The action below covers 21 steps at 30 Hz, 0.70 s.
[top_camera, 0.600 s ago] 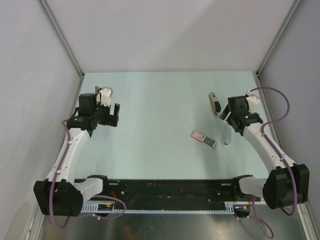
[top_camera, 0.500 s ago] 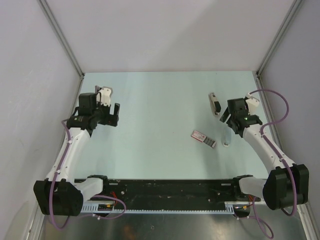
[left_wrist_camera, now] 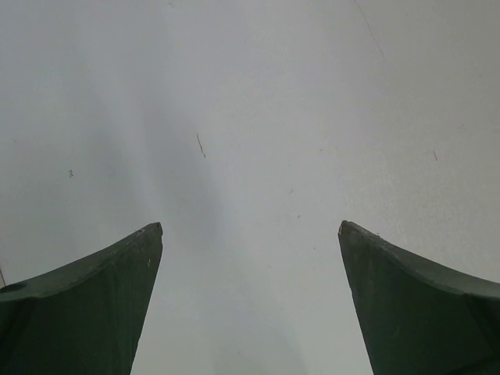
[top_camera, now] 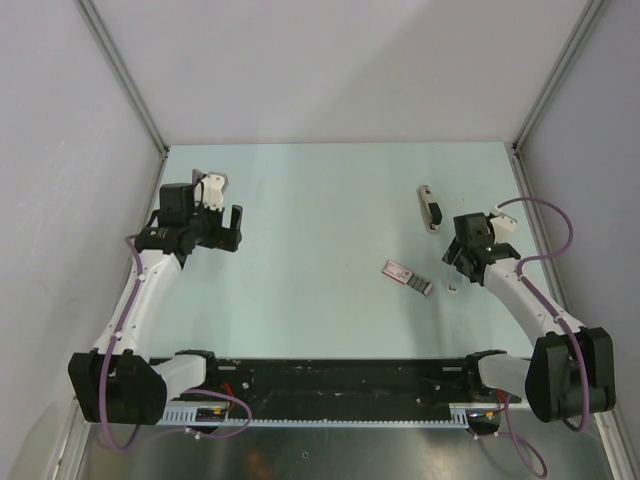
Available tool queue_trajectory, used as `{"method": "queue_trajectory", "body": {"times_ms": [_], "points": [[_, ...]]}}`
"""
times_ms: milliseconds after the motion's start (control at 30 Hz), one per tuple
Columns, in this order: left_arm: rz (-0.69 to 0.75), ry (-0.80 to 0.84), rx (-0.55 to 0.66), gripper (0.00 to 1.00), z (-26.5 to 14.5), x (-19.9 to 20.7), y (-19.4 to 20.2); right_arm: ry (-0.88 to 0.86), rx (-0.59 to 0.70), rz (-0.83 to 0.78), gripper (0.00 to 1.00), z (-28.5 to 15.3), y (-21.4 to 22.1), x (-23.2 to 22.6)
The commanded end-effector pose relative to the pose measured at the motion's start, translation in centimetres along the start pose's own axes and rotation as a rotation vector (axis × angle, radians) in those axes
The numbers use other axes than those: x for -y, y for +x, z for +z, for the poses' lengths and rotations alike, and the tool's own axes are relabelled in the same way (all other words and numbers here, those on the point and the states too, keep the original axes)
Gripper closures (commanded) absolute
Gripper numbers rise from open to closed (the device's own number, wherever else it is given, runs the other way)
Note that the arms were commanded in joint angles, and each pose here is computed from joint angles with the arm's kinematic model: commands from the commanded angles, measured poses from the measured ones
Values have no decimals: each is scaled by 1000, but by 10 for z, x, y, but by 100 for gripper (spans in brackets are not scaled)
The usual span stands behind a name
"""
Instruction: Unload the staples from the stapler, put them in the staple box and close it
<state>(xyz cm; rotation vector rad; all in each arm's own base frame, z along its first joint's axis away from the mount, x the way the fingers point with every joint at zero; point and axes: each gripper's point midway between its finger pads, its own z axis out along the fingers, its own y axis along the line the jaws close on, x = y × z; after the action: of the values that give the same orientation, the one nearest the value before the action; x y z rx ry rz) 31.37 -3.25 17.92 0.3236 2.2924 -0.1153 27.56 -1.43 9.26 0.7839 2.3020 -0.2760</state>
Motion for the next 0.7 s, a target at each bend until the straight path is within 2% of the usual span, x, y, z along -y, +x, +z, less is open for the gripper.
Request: {"method": "queue_trajectory", "body": {"times_ms": [0, 367, 667], "points": [[-9, 28, 46, 0, -6, 5, -18, -15, -10, 2, 14, 7, 11, -6], [9, 12, 41, 0, -8, 3, -11, -32, -53, -47, 24, 25, 28, -22], [25, -2, 49, 1, -12, 1, -11, -50, -93, -50, 46, 36, 36, -29]]}}
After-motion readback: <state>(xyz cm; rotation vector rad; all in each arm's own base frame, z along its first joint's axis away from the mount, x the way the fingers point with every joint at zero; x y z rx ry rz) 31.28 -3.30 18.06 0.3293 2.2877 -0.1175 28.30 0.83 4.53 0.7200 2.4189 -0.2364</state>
